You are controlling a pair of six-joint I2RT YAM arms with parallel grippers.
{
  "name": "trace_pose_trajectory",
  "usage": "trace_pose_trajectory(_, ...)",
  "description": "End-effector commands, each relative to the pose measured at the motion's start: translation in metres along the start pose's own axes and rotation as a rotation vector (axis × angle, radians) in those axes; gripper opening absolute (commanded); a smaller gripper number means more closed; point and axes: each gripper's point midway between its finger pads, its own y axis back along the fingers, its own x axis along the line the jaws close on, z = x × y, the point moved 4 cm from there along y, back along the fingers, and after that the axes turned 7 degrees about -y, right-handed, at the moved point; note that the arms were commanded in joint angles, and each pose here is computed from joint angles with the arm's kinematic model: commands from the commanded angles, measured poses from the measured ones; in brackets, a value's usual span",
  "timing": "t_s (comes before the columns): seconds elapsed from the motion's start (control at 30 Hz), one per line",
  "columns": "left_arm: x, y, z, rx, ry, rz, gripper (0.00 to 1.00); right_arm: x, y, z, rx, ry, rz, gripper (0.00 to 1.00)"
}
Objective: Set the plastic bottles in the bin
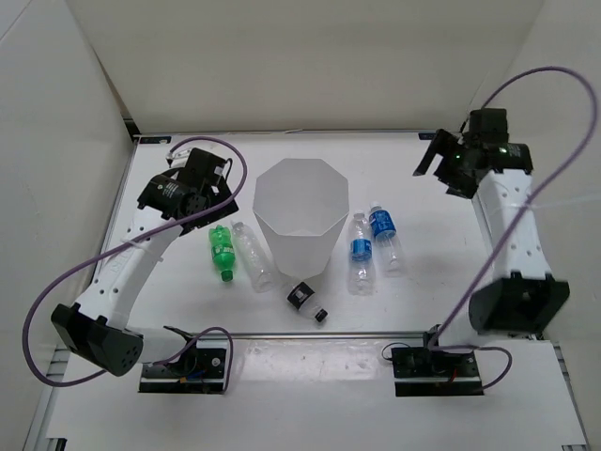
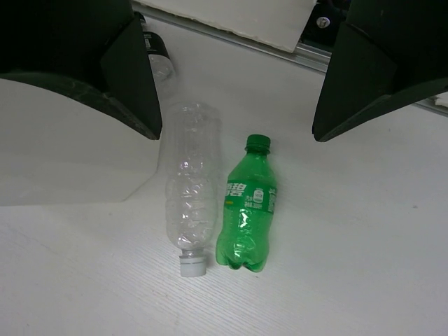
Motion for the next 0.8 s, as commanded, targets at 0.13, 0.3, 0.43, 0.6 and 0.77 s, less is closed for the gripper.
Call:
trace_pose_trajectory(0.13,0.016,0.005,0.01,-0.064,0.031,0.111,1.0,0.008,-0.084,-0.075,0.439,0.111,0.199,1.0)
trace_pose_trajectory(0.3,0.017,0.007,0.011,-0.07,0.024,0.106,1.0,0.003,-0.123,-0.092,0.469,0.165,0.092,1.0)
trace_pose_trajectory(0.43,0.02,0.003,0.007,-0.062,0.015,0.124,1.0,-0.002,-0.151,-0.105,0.513,0.185,0.03,1.0)
trace_pose_trajectory(0.6,0.016,-0.002,0.007,-0.054,-0.012,0.118,1.0,-0.017,-0.173,-0.126,0.561,0.16,-0.042,1.0)
trace_pose_trajectory(0.77,0.017,-0.008,0.002,-0.033,-0.035,0.133,1.0,-0.027,-0.189,-0.139,0.607,0.162,-0.068,0.92)
